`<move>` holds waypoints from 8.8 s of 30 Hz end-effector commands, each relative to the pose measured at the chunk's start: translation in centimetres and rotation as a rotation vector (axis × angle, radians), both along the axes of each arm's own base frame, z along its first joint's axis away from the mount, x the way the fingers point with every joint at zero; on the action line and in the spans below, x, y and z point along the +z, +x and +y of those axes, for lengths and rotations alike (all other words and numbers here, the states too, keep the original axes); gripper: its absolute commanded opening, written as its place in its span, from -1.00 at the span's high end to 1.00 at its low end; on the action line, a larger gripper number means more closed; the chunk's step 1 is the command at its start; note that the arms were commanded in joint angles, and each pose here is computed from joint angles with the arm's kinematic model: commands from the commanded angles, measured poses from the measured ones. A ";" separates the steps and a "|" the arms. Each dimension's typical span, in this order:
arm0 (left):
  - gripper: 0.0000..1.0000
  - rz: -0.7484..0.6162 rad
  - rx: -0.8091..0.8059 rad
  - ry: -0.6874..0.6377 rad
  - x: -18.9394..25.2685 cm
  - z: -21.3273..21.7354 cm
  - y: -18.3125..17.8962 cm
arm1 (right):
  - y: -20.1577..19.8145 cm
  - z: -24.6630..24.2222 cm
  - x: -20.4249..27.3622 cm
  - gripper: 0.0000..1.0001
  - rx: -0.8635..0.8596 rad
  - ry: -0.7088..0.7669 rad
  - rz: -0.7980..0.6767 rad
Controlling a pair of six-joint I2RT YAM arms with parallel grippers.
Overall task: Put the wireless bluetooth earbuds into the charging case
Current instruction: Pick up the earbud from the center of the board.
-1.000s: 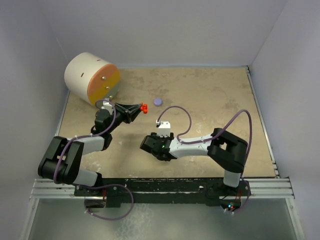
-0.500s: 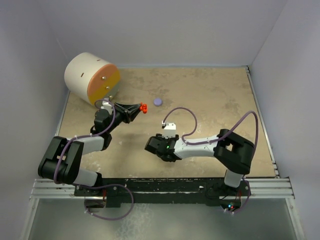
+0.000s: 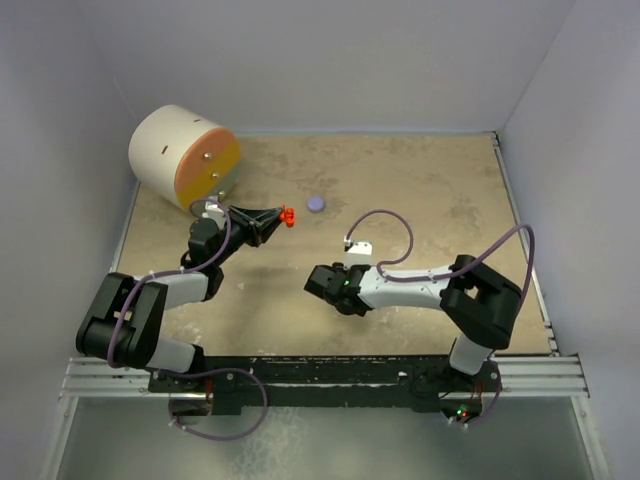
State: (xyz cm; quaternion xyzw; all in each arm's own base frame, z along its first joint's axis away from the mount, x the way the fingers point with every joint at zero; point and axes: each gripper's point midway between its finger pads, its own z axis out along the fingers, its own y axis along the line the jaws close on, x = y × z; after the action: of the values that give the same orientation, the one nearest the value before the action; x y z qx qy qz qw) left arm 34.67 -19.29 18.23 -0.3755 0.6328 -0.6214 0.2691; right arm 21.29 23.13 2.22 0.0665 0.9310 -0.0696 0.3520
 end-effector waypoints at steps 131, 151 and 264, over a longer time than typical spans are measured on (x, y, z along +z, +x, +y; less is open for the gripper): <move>1.00 -0.112 -0.039 -0.007 2.2 0.0 -0.3 | 0.3 -1.8 -5.3 -0.55 -0.060 0.148 0.163; 1.00 -0.118 -0.051 -0.025 2.2 -0.1 -0.6 | -1.5 -2.6 -6.6 -0.30 0.024 -0.065 0.301; 1.00 -0.145 -0.116 0.028 3.4 -4.1 -1.9 | 10.0 2.5 24.8 1.00 0.184 0.546 -0.638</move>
State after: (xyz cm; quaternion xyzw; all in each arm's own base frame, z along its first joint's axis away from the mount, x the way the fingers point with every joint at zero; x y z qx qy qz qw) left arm 31.97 -22.85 19.39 -0.3116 0.6497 -0.6491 0.2440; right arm 30.11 26.46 23.57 0.0836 0.8038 0.2248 0.5443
